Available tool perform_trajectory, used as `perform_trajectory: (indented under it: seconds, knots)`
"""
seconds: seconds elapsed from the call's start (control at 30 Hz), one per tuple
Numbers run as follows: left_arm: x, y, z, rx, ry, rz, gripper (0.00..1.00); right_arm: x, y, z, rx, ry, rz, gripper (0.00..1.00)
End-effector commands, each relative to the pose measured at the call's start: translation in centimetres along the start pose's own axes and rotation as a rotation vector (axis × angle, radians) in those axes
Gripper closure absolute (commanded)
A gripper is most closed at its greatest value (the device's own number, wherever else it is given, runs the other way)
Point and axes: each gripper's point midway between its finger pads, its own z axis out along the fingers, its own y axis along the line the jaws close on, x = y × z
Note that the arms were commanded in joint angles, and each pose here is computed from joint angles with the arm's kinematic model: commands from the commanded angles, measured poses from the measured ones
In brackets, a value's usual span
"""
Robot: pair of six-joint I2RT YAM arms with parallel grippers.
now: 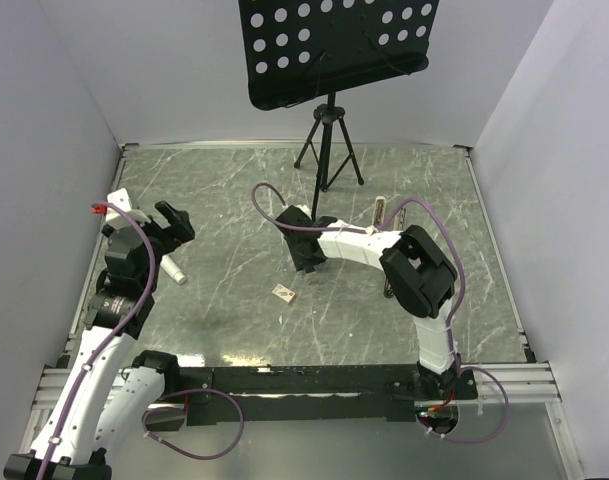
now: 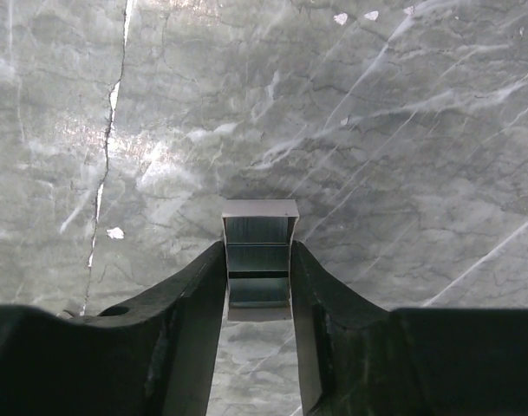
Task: Unload the staples from the stapler
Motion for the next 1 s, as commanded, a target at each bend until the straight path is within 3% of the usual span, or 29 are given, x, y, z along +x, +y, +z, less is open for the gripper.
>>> perform_trajectory:
  seconds: [0.0, 0.3, 0.7, 0.97]
  knots:
    - [-0.3, -1.6, -0.3, 0.086, -0.014, -0.016, 0.01, 0.2, -0.4, -1.2, -0.02, -0.013, 0.014, 0.62]
    - [5.2, -5.2, -2.1, 0.272, 0.244, -0.2, 0.06, 2.2, -0.9, -4.2, -0.095, -0.038, -0.079, 0.65]
    - [13.8, -6.0, -0.6, 0.305, 0.524, -0.332, 0.14, 6.8, 2.8, -7.3, -0.208, -0.11, -0.289, 0.65]
    - [18.9, -6.1, 0.3, 0.333, 0.662, -0.379, 0.29, 7.8, 5.2, -7.4, -0.266, -0.115, -0.346, 0.65]
